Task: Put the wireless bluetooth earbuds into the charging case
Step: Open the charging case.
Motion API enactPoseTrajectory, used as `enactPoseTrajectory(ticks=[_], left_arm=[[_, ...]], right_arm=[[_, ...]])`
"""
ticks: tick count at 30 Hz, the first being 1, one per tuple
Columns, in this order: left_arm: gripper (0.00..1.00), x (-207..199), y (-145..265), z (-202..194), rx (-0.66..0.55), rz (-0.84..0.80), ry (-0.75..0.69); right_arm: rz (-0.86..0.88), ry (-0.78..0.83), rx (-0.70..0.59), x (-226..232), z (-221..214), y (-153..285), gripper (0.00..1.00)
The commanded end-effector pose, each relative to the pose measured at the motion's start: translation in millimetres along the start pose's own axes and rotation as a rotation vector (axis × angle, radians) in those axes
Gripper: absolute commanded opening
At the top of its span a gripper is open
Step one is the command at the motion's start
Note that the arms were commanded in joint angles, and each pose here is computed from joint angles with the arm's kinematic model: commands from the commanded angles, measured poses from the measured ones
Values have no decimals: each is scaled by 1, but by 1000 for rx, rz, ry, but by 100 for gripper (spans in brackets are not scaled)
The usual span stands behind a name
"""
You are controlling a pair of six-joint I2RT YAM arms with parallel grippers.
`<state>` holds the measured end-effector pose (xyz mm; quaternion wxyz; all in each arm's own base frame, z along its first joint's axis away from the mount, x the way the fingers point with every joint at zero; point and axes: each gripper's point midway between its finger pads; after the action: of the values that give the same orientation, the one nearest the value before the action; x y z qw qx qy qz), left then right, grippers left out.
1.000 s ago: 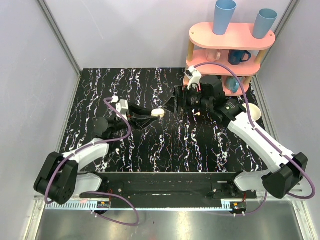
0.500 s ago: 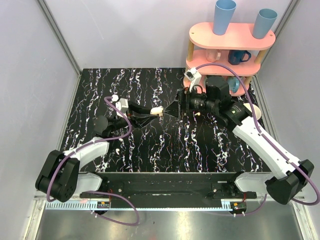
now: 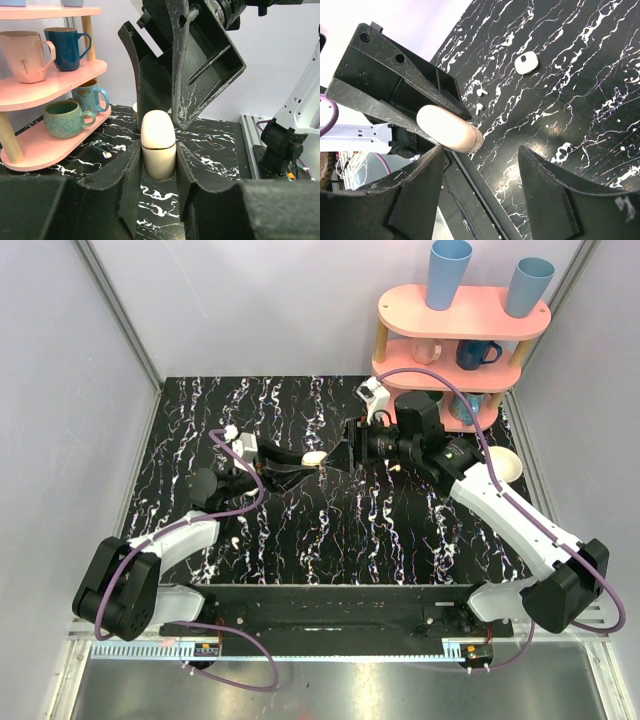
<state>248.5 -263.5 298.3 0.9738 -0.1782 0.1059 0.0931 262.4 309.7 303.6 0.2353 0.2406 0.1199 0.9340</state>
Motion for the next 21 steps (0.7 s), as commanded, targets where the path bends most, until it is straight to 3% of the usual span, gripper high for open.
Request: enactPoseTrajectory(ticks=[1, 10, 21], left_arm=[[0, -45, -4, 62, -195, -184, -325], [0, -45, -5, 61, -192, -187, -318], [0, -59, -8, 59, -173, -238, -322]], right_arm=[[25, 35, -62, 8, 17, -2, 68], [70, 40, -76, 14, 25, -7, 56], [2, 43, -97, 2, 34, -11, 54]])
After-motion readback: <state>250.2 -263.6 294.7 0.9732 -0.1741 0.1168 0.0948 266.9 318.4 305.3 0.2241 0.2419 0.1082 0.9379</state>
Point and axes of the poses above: each gripper's point midway between its finger pads, its own y axis back along the fingers, its own x axis along the line the jaws close on, z = x × y, and after that the axes turned 12 degrees about y, right-handed
